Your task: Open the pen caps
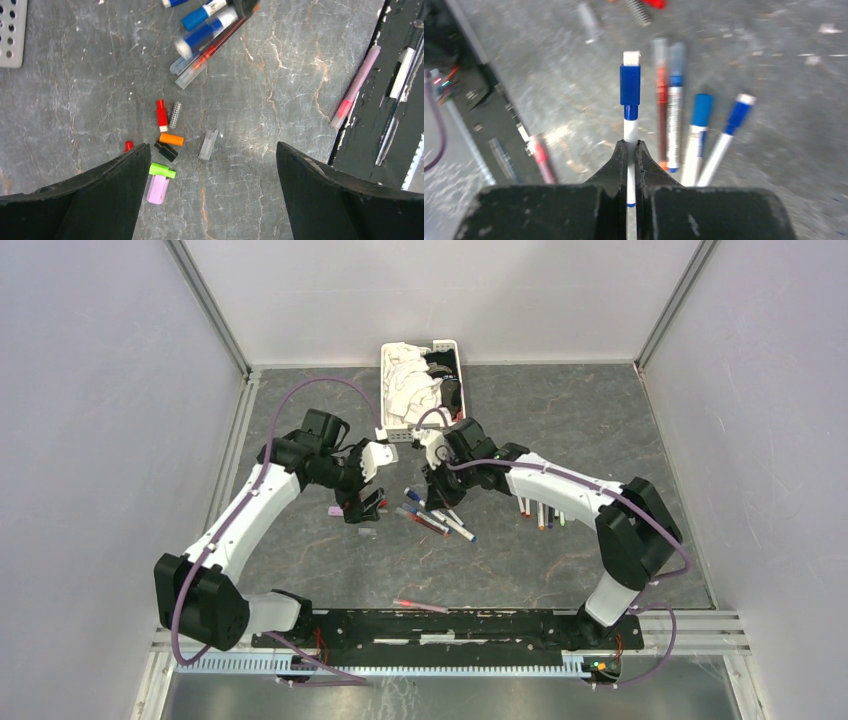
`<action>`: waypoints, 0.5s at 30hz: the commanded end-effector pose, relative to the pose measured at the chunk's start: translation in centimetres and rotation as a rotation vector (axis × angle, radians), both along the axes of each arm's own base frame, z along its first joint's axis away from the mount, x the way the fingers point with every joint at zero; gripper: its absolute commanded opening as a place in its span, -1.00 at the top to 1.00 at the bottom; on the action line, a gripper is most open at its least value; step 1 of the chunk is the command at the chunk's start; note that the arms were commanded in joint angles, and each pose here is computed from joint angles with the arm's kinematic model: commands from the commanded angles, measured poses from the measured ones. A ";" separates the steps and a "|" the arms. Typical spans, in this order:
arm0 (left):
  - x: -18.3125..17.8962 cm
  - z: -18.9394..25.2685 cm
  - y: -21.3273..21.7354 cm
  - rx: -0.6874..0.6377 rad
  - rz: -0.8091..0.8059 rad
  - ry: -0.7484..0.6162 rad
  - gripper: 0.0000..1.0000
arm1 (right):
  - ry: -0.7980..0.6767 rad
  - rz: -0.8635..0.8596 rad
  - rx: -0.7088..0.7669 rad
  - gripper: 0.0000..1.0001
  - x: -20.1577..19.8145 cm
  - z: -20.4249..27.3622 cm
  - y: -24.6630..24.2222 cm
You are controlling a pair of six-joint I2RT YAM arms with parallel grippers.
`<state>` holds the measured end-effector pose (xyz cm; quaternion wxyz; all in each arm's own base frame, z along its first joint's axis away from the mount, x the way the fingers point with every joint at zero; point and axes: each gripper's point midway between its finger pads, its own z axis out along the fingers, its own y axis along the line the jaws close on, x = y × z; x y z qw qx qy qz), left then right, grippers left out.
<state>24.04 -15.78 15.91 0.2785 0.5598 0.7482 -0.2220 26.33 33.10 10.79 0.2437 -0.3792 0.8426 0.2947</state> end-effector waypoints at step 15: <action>-5.9 -2.4 -3.8 0.017 -0.345 0.050 -0.55 | 0.285 0.300 0.258 1.00 -7.9 4.3 5.7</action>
